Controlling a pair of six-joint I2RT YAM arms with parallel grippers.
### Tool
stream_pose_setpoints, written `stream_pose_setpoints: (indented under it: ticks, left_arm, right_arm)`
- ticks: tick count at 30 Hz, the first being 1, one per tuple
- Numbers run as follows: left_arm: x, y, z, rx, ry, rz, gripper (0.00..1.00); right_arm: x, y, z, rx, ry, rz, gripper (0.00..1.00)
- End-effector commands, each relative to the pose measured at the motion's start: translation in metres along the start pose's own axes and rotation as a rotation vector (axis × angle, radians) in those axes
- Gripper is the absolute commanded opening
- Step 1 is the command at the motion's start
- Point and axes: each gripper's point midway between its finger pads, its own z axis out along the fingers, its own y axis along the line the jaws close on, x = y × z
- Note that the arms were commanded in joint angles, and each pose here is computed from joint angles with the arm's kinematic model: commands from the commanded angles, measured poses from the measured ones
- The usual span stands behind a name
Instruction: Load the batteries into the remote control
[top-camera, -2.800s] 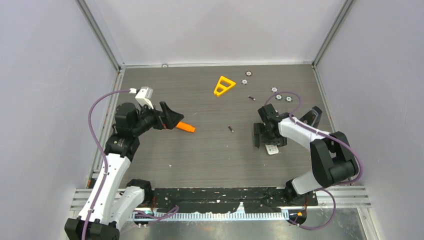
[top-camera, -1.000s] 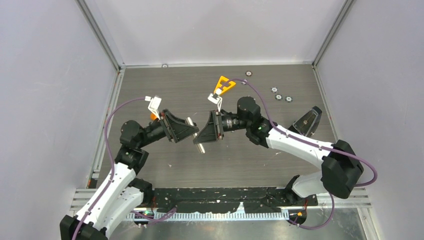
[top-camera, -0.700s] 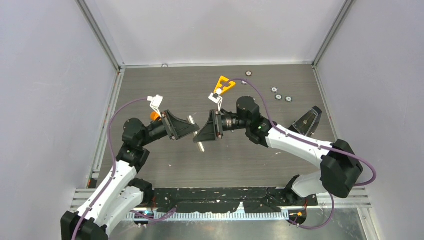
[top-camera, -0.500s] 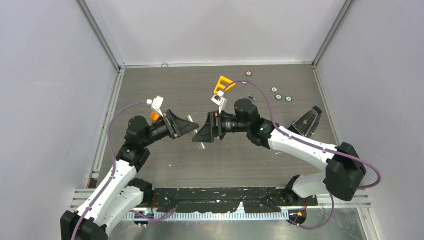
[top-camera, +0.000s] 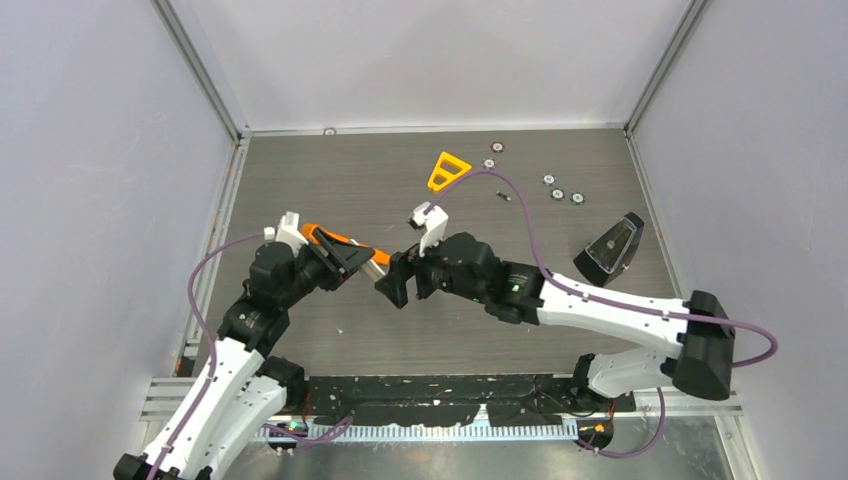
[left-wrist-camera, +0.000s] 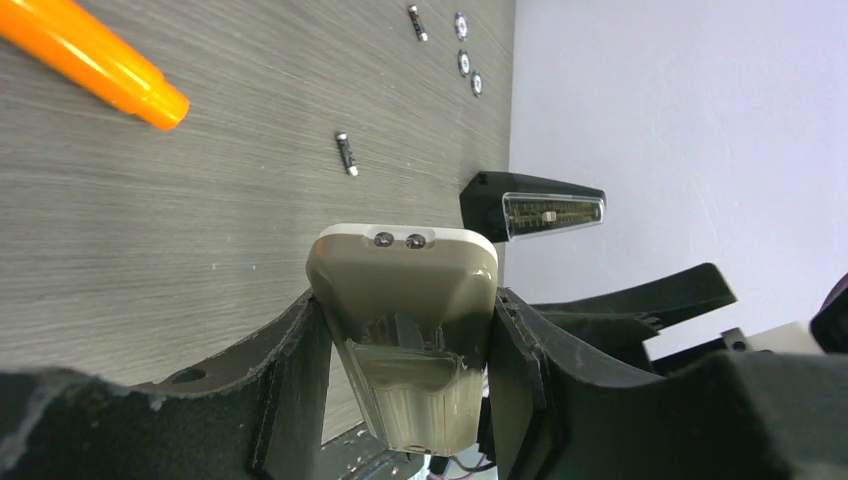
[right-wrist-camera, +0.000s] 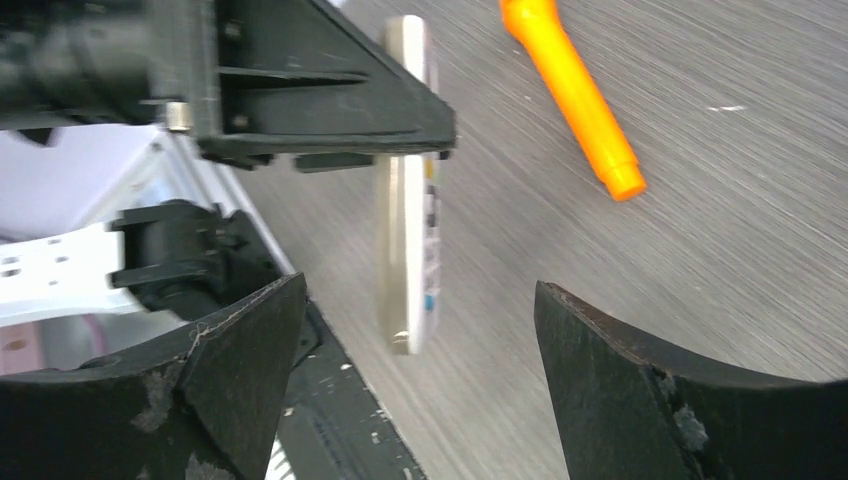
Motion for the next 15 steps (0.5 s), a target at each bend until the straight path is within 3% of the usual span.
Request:
stream_pose_setpoints:
  ticks: [1, 11, 14, 15]
  left_arm:
    - [-0.015, -0.01, -0.008, -0.008, -0.072, -0.046, 0.0]
    - [-0.011, -0.002, -0.008, -0.035, -0.064, -0.073, 0.0]
    - [-0.011, -0.003, -0.008, -0.03, -0.062, -0.071, 0.02]
    - [-0.011, -0.004, -0.008, -0.025, -0.062, -0.066, 0.07]
  right_arm:
    - [-0.006, -0.015, 0.019, 0.15, -0.035, -0.064, 0.86]
    - [0.004, 0.011, 0.052, 0.049, -0.023, -0.044, 0.6]
    - [0.009, 0.019, 0.054, 0.002, -0.005, -0.013, 0.43]
    - [0.01, 0.021, 0.054, -0.006, 0.0, -0.002, 0.39]
